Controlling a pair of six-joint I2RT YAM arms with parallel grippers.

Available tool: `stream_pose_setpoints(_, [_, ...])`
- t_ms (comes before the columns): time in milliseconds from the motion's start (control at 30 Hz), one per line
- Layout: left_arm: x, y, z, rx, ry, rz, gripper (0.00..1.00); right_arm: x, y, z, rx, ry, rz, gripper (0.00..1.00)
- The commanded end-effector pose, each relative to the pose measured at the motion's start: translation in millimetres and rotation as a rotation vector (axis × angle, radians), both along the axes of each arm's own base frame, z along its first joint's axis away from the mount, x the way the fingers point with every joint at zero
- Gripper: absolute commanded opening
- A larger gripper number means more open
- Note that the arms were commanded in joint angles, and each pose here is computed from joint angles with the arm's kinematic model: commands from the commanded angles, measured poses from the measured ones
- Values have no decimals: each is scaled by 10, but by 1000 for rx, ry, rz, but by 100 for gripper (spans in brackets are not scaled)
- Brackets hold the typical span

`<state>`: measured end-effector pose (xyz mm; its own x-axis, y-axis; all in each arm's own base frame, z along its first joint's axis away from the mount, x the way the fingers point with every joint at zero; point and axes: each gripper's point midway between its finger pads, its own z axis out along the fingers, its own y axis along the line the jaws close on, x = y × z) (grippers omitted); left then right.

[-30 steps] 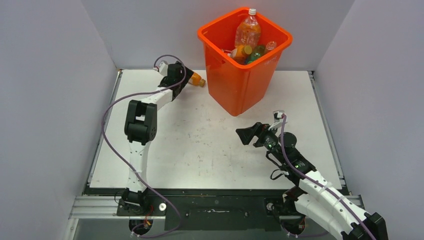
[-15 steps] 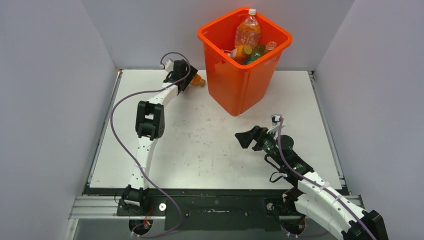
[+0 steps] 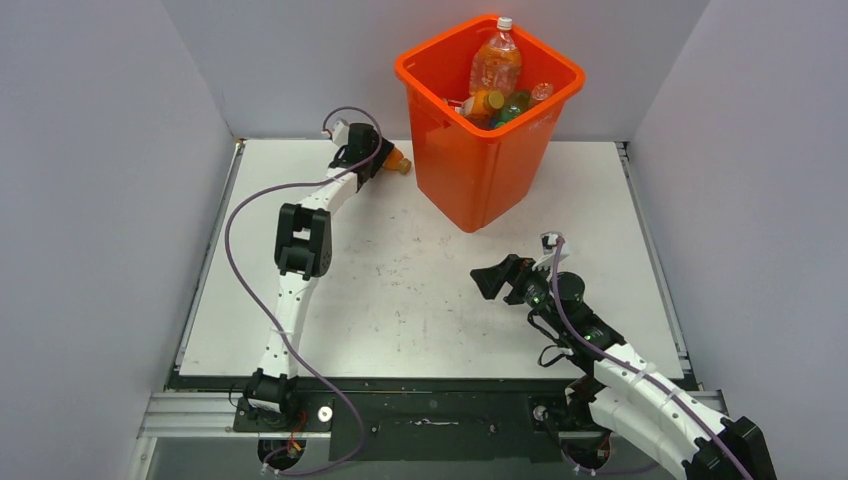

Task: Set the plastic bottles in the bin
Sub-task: Pick up the plastic bottle from the corner of the board.

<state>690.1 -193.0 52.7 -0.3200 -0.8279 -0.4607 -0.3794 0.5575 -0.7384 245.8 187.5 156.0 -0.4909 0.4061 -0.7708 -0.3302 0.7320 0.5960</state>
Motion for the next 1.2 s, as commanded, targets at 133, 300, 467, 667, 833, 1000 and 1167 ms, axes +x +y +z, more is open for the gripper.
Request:
stream_pose_setpoints(133, [-77, -27, -50, -43, -11, -7, 39, 51, 34, 121, 22, -41, -5, 98])
stream_pose_setpoints(300, [-338, 178, 1088, -196, -346, 81, 24, 26, 23, 264, 29, -71, -2, 98])
stream_pose_setpoints(467, [-1038, 537, 2154, -250, -531, 117, 18, 5, 1, 516, 22, -129, 1, 98])
stream_pose_setpoints(667, [-2233, 664, 2648, -289, -599, 71, 12, -5, -12, 704, 16, -199, 3, 97])
stream_pose_setpoints(833, [-3324, 493, 2559, -283, -581, -48, 1, -154, 303, 1089, 138, -289, 101, 95])
stream_pose_setpoints(1000, [-4104, 443, 2102, -428, -529, -83, 0, -520, 744, 1411, 195, -406, 153, 98])
stream_pose_setpoints(1167, [-4524, 341, 2081, -522, -568, -143, 0, -870, 1280, 1355, 128, -424, 194, 100])
